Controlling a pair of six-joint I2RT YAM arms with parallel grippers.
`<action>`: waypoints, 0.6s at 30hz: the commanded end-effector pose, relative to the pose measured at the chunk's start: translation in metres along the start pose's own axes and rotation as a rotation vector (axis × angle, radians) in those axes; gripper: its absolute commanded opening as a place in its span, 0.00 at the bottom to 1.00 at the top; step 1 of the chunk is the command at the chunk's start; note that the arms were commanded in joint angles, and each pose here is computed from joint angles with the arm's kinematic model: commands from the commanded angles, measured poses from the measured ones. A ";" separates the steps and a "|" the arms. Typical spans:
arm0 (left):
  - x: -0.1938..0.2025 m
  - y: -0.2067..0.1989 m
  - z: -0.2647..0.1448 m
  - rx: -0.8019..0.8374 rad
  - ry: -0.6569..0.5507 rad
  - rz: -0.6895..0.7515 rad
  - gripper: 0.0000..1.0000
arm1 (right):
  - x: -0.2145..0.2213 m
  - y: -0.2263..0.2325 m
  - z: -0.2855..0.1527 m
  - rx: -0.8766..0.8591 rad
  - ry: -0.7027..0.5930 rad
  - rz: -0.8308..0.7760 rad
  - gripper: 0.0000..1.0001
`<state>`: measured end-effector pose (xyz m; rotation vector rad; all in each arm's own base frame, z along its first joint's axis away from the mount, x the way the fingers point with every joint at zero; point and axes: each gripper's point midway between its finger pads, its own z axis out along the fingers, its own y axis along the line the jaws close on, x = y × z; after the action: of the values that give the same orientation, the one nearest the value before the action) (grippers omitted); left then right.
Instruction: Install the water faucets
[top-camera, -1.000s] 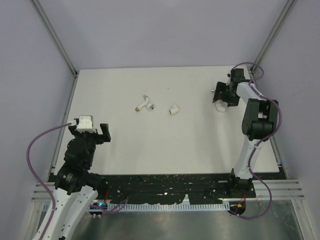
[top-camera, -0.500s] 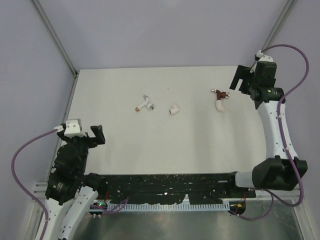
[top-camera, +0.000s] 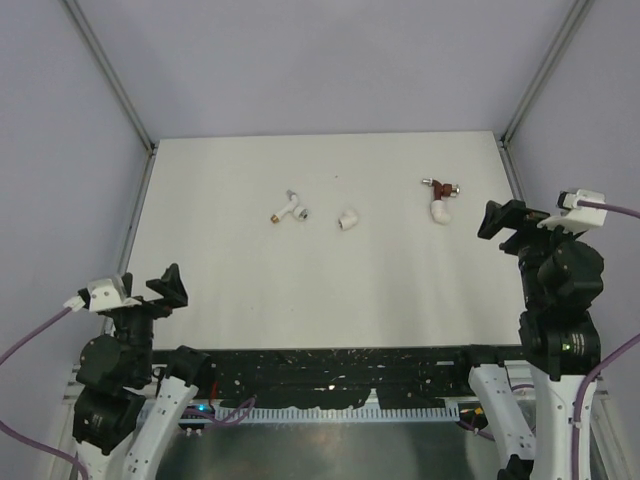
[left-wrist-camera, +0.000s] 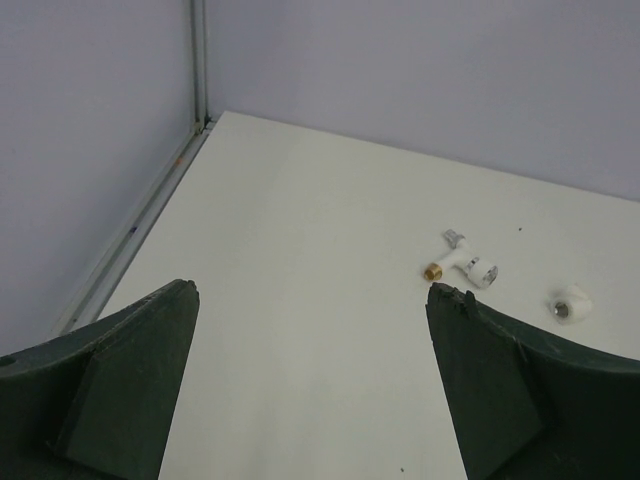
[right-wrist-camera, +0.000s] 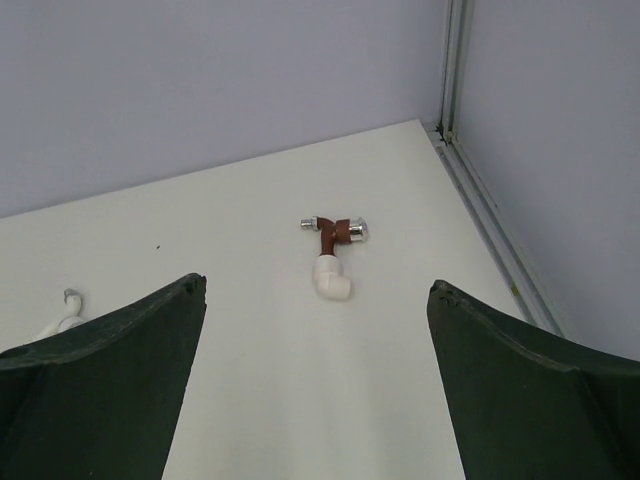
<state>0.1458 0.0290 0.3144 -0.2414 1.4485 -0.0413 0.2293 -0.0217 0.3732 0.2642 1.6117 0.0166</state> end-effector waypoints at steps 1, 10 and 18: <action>0.008 0.014 -0.019 -0.016 -0.045 -0.061 1.00 | -0.006 -0.013 -0.011 0.062 -0.104 -0.004 0.95; 0.041 0.016 -0.011 -0.035 -0.070 -0.142 1.00 | 0.028 -0.029 -0.034 0.072 -0.265 -0.025 0.95; 0.061 0.016 0.000 -0.064 -0.035 -0.135 1.00 | 0.030 -0.036 -0.045 0.073 -0.401 -0.020 0.95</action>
<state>0.1781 0.0189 0.2127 -0.2862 1.6857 0.0136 0.1864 -0.0383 0.3080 0.2735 1.3598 -0.0927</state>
